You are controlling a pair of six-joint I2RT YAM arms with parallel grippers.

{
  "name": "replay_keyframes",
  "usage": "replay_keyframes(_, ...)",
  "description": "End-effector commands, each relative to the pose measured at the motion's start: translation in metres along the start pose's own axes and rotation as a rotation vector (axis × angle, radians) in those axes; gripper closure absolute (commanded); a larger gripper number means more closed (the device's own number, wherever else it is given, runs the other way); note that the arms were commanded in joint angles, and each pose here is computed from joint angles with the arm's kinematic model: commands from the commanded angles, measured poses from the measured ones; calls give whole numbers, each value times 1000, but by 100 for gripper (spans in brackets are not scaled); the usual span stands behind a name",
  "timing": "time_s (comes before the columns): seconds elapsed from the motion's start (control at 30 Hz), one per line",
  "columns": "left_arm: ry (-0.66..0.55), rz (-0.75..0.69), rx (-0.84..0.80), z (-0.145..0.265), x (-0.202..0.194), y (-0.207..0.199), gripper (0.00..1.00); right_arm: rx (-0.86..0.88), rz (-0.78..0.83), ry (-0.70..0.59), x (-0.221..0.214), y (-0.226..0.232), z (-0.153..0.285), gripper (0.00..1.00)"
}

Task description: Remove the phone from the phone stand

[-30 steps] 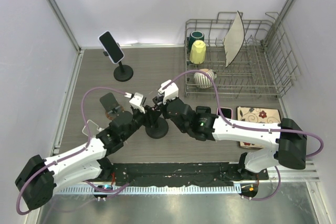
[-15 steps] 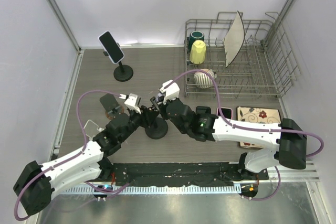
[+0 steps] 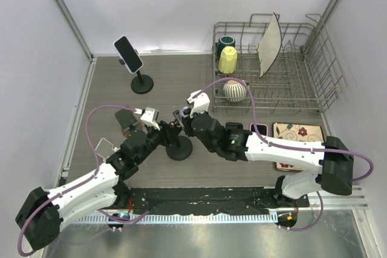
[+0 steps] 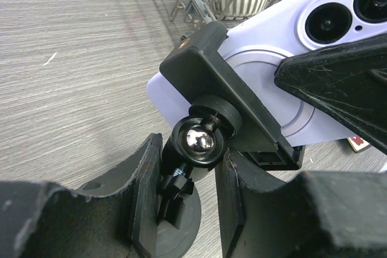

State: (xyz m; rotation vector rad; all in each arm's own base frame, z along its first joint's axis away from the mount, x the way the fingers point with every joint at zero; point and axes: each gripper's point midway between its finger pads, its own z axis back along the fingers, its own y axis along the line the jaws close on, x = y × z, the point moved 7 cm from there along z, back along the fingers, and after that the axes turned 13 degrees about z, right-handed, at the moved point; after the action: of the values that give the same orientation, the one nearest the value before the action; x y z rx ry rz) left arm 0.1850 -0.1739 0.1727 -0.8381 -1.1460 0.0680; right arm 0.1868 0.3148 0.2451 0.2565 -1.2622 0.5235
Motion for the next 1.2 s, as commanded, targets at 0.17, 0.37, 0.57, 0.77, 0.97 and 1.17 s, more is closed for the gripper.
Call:
replay_keyframes(0.17, -345, 140, 247, 5, 44, 34, 100, -217, 84, 196, -33, -54, 11, 99)
replay_keyframes(0.37, -353, 140, 262, 8, 44, 37, 100, -242, 61, 207, -35, -65, 13, 99)
replay_keyframes(0.57, -345, 139, 265, 8, 41, 39, 100, -231, 55, 199, -32, -68, 15, 99)
replay_keyframes(0.77, -264, 49, 152, 2, 37, 26, 100, -123, 99, 122, -20, -62, 16, 99)
replay_keyframes(0.97, -121, -75, -81, -10, 31, -3, 84, -74, 154, 83, -2, -60, 15, 99)
replay_keyframes(1.17, -24, -116, -151, -22, 23, -12, 65, -31, 176, 53, 7, -55, 14, 99)
